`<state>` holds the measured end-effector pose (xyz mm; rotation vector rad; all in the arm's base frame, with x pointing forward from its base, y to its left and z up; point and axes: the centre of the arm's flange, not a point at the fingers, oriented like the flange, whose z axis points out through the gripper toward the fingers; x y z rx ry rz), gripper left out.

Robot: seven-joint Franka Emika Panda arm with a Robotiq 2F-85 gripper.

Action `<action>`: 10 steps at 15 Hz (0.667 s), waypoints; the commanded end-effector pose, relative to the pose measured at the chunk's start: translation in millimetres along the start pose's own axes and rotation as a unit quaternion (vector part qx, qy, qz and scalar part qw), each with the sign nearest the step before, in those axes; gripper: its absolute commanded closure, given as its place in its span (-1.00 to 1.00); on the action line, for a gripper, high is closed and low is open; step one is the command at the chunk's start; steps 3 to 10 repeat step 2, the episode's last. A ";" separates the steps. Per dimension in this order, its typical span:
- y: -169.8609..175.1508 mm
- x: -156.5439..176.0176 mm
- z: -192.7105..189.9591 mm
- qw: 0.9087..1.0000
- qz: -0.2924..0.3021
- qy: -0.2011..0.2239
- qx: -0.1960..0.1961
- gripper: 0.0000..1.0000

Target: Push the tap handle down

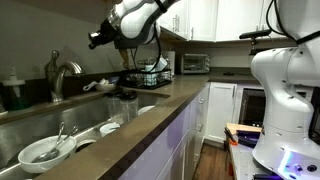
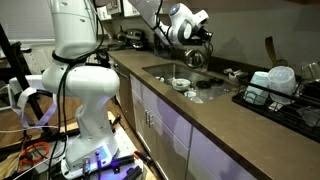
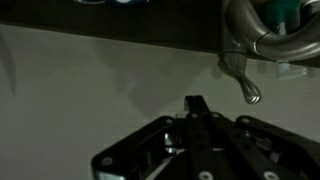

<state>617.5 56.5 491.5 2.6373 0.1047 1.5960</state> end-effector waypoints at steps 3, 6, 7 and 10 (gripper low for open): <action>-7.9 -14.8 -55.3 0.999 -0.011 -0.045 0.004 0.94; -7.9 -14.8 -55.3 0.999 -0.011 -0.045 0.004 0.94; -7.9 -14.8 -55.3 0.999 -0.011 -0.045 0.004 0.94; -7.9 -14.8 -55.3 0.999 -0.011 -0.045 0.004 0.94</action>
